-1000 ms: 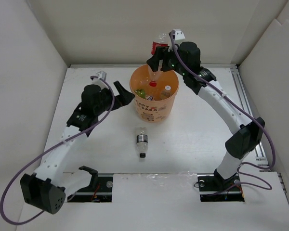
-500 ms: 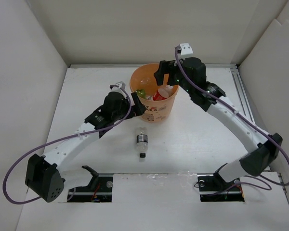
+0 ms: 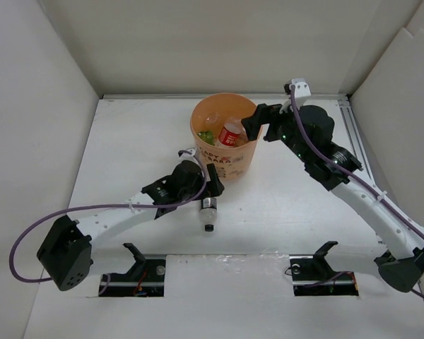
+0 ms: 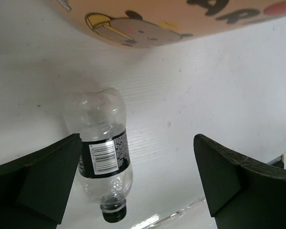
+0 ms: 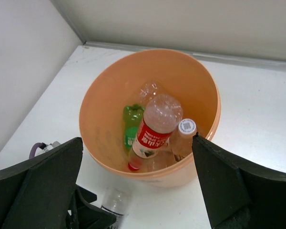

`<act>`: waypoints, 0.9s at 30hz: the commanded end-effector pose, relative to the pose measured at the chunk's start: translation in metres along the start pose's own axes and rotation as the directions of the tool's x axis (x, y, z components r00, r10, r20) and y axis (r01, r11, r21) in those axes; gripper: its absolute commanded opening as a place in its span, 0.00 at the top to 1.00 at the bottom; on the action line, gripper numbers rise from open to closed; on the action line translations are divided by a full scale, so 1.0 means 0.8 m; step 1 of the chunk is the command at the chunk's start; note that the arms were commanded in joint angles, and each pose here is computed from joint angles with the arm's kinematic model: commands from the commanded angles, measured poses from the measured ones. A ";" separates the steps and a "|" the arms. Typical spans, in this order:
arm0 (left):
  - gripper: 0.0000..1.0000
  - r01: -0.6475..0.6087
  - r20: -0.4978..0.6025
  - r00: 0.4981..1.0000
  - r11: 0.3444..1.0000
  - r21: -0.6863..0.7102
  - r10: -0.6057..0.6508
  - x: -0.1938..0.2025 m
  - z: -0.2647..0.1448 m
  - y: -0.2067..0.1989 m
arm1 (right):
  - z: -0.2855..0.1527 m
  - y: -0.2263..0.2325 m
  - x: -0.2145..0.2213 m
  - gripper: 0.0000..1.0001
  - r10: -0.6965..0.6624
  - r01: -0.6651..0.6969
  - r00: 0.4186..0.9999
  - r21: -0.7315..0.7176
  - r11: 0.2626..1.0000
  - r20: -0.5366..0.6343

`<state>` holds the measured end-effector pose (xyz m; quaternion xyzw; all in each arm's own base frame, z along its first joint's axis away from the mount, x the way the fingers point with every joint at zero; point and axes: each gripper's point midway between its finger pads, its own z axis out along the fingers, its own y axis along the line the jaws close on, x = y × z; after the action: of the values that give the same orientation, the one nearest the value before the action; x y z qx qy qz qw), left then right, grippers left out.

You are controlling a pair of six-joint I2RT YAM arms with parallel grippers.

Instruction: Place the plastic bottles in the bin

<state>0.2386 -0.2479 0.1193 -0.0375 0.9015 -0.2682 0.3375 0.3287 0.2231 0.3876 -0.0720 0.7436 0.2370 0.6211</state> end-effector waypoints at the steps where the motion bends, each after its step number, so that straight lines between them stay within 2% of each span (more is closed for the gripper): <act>1: 0.00 0.049 0.038 0.998 0.997 -0.053 -0.047 0.009 0.014 0.007 | -0.013 0.009 -0.008 0.00 0.017 -0.016 0.999 -0.041 0.999 0.030; 5: 0.00 0.072 0.026 0.997 0.990 -0.125 -0.070 0.035 0.031 0.037 | -0.027 0.007 -0.004 0.00 0.017 -0.016 0.999 -0.050 0.999 0.029; 10: 0.00 0.085 0.077 0.995 0.976 -0.202 -0.071 0.034 0.040 0.062 | -0.047 0.006 -0.015 0.00 0.026 -0.022 0.997 -0.063 0.998 0.069; 18: 0.09 0.089 0.058 0.995 0.955 -0.282 -0.076 0.048 0.062 0.082 | -0.059 0.012 -0.005 0.00 0.025 -0.019 0.998 -0.089 0.996 0.061; 20: 0.17 0.095 0.060 0.995 0.950 -0.299 -0.080 0.050 0.065 0.087 | -0.057 0.010 0.000 0.00 0.023 -0.018 0.998 -0.086 0.996 0.053; 22: 0.29 0.090 0.038 0.996 0.939 -0.331 -0.082 0.059 0.064 0.096 | -0.062 0.013 0.000 0.00 0.022 -0.017 0.999 -0.095 0.995 0.050; 23: 0.50 0.100 0.036 0.995 0.936 -0.338 -0.093 0.061 0.063 0.098 | -0.062 0.014 0.000 0.00 0.022 -0.017 0.999 -0.095 0.995 0.050; 24: 0.56 0.093 0.020 0.996 0.931 -0.352 -0.092 0.067 0.058 0.101 | -0.063 0.018 0.005 0.00 0.019 -0.015 0.999 -0.105 0.994 0.038; 26: 0.60 0.098 0.030 0.995 0.931 -0.351 -0.094 0.072 0.049 0.094 | -0.068 0.021 0.005 0.00 0.018 -0.014 0.999 -0.110 0.994 0.035; 27: 0.69 0.100 0.032 0.995 0.930 -0.353 -0.095 0.073 0.037 0.093 | -0.073 0.025 0.007 0.00 0.016 -0.013 0.999 -0.121 0.993 0.030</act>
<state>0.2452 -0.2285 0.0324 -0.1399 0.9177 -0.1524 0.3392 0.2819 0.2151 0.3790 -0.0980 0.7342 0.2672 0.6164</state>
